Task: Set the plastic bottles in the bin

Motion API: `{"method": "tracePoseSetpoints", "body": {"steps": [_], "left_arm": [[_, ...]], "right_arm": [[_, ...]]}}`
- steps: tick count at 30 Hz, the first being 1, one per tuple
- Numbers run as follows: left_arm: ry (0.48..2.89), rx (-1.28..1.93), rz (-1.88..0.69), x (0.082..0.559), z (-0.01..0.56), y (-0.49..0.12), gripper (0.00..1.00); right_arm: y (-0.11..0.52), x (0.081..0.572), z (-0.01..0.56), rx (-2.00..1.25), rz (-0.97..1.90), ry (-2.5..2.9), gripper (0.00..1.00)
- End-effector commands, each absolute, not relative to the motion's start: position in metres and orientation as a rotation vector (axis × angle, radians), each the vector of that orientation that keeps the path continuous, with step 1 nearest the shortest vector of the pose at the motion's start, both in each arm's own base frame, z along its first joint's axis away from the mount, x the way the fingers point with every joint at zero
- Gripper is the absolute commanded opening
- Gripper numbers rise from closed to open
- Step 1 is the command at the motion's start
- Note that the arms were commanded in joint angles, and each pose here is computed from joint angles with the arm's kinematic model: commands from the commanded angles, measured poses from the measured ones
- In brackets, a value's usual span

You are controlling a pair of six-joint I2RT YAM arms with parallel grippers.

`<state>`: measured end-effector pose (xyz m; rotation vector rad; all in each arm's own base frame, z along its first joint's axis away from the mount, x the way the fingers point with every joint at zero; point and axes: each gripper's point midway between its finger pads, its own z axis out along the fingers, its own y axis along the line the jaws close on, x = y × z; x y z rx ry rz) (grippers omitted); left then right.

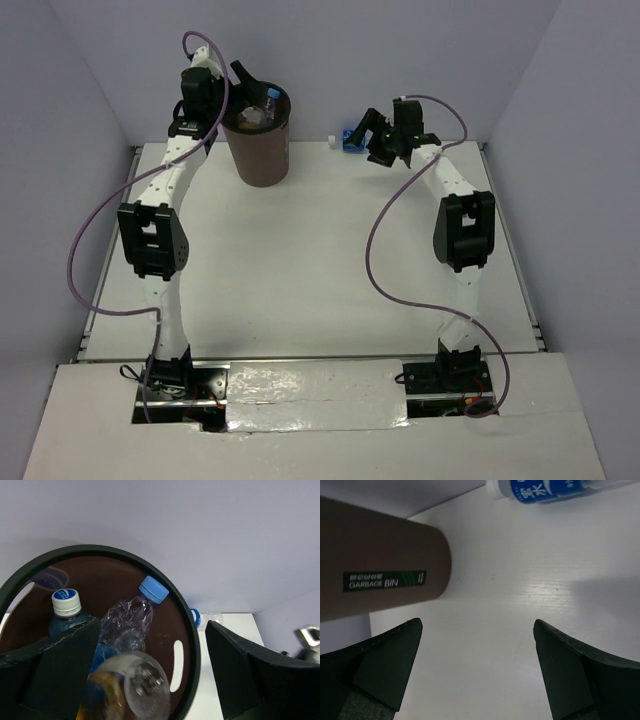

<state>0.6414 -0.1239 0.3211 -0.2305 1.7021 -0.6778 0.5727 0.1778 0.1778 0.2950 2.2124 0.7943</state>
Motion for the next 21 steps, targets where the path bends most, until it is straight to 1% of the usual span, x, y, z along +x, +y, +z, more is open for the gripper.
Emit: {"method": "tracePoseSetpoints", "body": {"steps": [1,3,4,6,7,8,9,10,11,13,14,17,21], "left_arm": [[1.555,-0.159,-0.629,0.610,0.406,-0.116,0.99],[1.548,-0.160,-0.614,0.591,0.419,-0.113,0.99],[1.546,-0.153,-0.603,0.583,0.423,-0.112,0.99],[1.548,-0.166,-0.578,0.558,0.428,-0.106,0.99],[1.554,-0.174,-0.565,0.549,0.427,-0.103,0.99],[1.565,-0.183,-0.555,0.531,0.424,-0.099,0.99],[1.567,-0.191,-0.543,0.523,0.423,-0.096,0.99],[1.568,-0.215,-0.520,0.516,0.421,-0.090,0.99],[1.578,-0.228,-0.510,0.499,0.415,-0.087,0.99],[1.583,-0.276,-0.495,0.484,0.408,-0.080,0.99],[1.599,-0.289,-0.504,0.468,0.398,-0.079,0.99],[1.584,-0.373,-0.492,0.447,0.387,-0.068,0.99],[1.582,-0.429,-0.517,0.433,0.378,-0.068,0.99]], "right_arm": [[0.148,0.615,0.173,0.571,0.856,2.108,1.00],[0.137,0.626,0.167,0.621,0.845,2.085,1.00],[0.134,0.630,0.151,0.647,0.821,2.107,1.00],[0.122,0.645,0.155,0.701,0.814,2.061,1.00],[0.117,0.652,0.143,0.736,0.811,2.051,1.00],[0.107,0.660,0.144,0.774,0.814,2.019,1.00],[0.104,0.666,0.143,0.810,0.835,1.995,1.00],[0.099,0.673,0.129,0.840,0.821,1.988,1.00],[0.095,0.681,0.135,0.843,0.828,1.956,1.00],[0.089,0.691,0.121,0.877,0.839,1.933,1.00],[0.088,0.696,0.125,0.878,0.853,1.909,1.00],[0.087,0.709,0.114,0.927,0.899,1.862,1.00],[0.093,0.718,0.095,0.967,0.972,1.836,1.00]]}}
